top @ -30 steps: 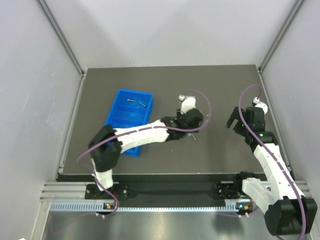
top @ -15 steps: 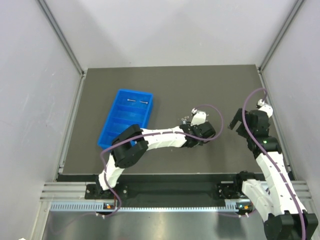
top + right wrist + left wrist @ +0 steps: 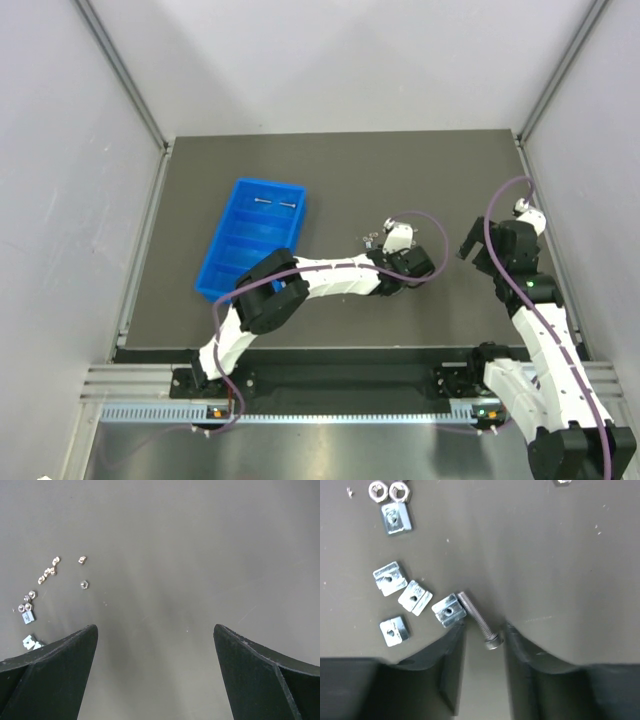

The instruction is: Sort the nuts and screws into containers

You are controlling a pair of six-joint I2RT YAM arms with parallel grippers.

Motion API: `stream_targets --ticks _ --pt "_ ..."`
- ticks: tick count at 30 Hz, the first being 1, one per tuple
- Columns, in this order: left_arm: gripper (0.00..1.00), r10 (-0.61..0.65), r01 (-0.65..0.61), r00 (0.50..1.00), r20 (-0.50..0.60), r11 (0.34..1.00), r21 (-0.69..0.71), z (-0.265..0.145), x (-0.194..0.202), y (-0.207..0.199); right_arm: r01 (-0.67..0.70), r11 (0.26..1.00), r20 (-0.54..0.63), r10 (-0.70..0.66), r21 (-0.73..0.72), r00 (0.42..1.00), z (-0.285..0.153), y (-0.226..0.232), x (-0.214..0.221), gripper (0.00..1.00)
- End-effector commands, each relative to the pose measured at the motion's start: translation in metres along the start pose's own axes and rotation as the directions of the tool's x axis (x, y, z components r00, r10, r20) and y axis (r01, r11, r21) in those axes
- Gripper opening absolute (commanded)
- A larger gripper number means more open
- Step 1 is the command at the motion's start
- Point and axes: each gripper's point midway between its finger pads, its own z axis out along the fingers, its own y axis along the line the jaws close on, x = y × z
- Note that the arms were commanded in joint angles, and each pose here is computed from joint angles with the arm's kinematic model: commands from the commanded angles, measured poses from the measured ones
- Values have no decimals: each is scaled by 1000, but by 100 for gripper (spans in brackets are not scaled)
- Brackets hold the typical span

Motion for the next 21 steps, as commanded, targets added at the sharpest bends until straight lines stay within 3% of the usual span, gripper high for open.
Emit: stream_targets --ticks 1,3,8,11,16,21 --pt "35 6 -7 1000 -11 999 -34 10 8 3 3 1000 15 -3 17 1000 -2 -3 -5 100" --pt "23 9 -10 1000 -15 999 -37 11 10 5 1 1000 17 -2 14 1000 -2 -2 -6 100" --pt "4 25 -25 1000 -8 1000 -1 7 6 2 -1 1000 11 1 17 1000 -1 -2 -4 100" --pt "1 48 -49 999 23 998 45 -2 -9 -3 -10 1000 16 10 17 1000 -1 -2 -6 100" --pt "1 -46 25 990 134 988 153 -46 -83 5 -21 1000 23 20 12 1000 -3 -1 -9 100" --pt "3 -275 235 926 259 956 176 -79 -167 81 -36 999 30 35 5 999 -1 2 -11 100"
